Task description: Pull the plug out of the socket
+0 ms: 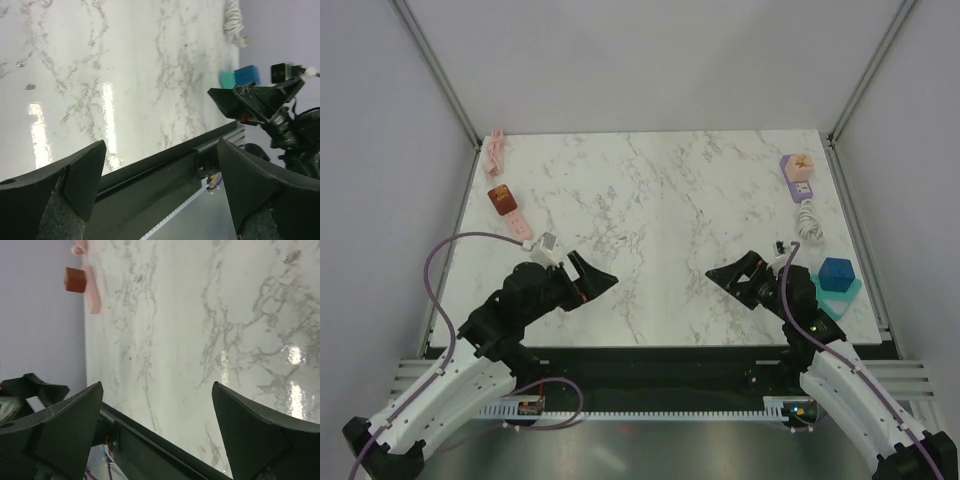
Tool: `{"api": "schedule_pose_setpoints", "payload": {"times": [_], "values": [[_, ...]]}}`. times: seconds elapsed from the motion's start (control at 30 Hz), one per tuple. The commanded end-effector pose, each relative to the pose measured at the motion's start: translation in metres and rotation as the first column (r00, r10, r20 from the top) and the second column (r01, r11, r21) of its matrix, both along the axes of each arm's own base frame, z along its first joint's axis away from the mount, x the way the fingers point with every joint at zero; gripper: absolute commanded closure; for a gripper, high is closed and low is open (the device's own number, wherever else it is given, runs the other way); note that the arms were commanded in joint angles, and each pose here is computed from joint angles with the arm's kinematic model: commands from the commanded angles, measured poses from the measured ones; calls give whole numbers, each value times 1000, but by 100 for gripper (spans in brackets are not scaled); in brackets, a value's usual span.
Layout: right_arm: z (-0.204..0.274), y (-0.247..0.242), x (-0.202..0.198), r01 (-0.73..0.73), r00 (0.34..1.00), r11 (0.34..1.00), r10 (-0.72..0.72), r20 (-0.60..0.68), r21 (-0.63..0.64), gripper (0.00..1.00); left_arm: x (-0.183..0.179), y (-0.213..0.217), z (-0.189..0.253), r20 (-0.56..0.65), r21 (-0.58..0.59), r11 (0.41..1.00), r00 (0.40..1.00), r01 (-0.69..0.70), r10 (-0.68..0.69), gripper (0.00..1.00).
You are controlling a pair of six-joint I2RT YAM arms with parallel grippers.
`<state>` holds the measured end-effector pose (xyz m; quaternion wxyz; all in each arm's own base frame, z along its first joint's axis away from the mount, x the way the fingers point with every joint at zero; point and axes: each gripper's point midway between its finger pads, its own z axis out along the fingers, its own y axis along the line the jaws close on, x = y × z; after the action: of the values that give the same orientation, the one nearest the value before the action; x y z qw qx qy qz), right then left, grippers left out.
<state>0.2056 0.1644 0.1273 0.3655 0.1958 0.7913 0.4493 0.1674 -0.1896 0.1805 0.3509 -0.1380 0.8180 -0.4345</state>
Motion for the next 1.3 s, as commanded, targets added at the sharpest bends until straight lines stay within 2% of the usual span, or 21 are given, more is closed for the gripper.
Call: {"api": "schedule_pose_setpoints", "payload": {"times": [0.0, 0.17, 0.23, 0.27, 0.33, 0.37, 0.4, 0.43, 0.47, 0.53, 0.7, 0.77, 0.8, 0.87, 0.9, 1.07, 1.27], "values": [[-5, -9, 13, 18, 1000, 991, -21, -19, -136, 2, 0, 15, -11, -19, 248, 967, 999, 50, -47, 0], [-5, 3, 19, -86, 996, 978, 86, -5, -191, 2, 38, 32, 19, 41, 352, 929, 993, -116, 109, 0], [1, 7, 21, -136, 989, 964, 146, 26, -227, 2, 61, 47, 20, 47, 454, 869, 979, -196, 197, 0], [1, 15, 16, -201, 978, 954, 210, 17, -222, 2, 74, 62, 16, 30, 502, 830, 964, -242, 264, 0], [7, 19, 18, -234, 969, 943, 245, 18, -235, 2, 97, 71, 7, -61, 573, 792, 952, -212, 299, 0], [3, 19, 18, -245, 968, 939, 251, -4, -242, 2, 112, 88, 2, -101, 576, 784, 932, -231, 348, 0], [4, 20, 18, -257, 965, 934, 263, -11, -249, 2, 118, 85, -3, -154, 560, 809, 937, -180, 315, 0], [7, 20, 20, -265, 962, 927, 274, -5, -264, 2, 131, 89, -1, -173, 552, 813, 928, -185, 329, 0], [2, 19, 17, -282, 958, 919, 285, -29, -276, 2, 144, 103, -20, -235, 579, 796, 897, -180, 374, 0], [1, 19, 16, -297, 953, 911, 299, -35, -288, 2, 165, 117, -22, -242, 613, 764, 873, -200, 423, 2], [5, 19, 10, -328, 940, 893, 342, -11, -308, 2, 195, 173, -63, -257, 763, 610, 766, -213, 589, 1], [9, 20, 7, -334, 935, 890, 353, 6, -310, 2, 206, 191, -67, -228, 803, 553, 742, -223, 630, 1], [11, 19, 7, -335, 934, 888, 357, 14, -315, 2, 213, 205, -75, -208, 843, 497, 729, -203, 651, 1], [12, 18, 5, -335, 933, 886, 360, 22, -321, 2, 220, 222, -81, -193, 872, 450, 710, -192, 677, 1], [13, 18, 4, -336, 932, 885, 362, 23, -323, 2, 223, 226, -86, -206, 879, 448, 717, -164, 666, 1], [25, 16, -3, -340, 927, 883, 372, 40, -324, 2, 229, 261, -104, -234, 878, 444, 649, -178, 724, 0], [32, 11, -6, -313, 935, 888, 351, 58, -338, 2, 242, 272, -119, -231, 890, 433, 676, -144, 700, 1]]}}
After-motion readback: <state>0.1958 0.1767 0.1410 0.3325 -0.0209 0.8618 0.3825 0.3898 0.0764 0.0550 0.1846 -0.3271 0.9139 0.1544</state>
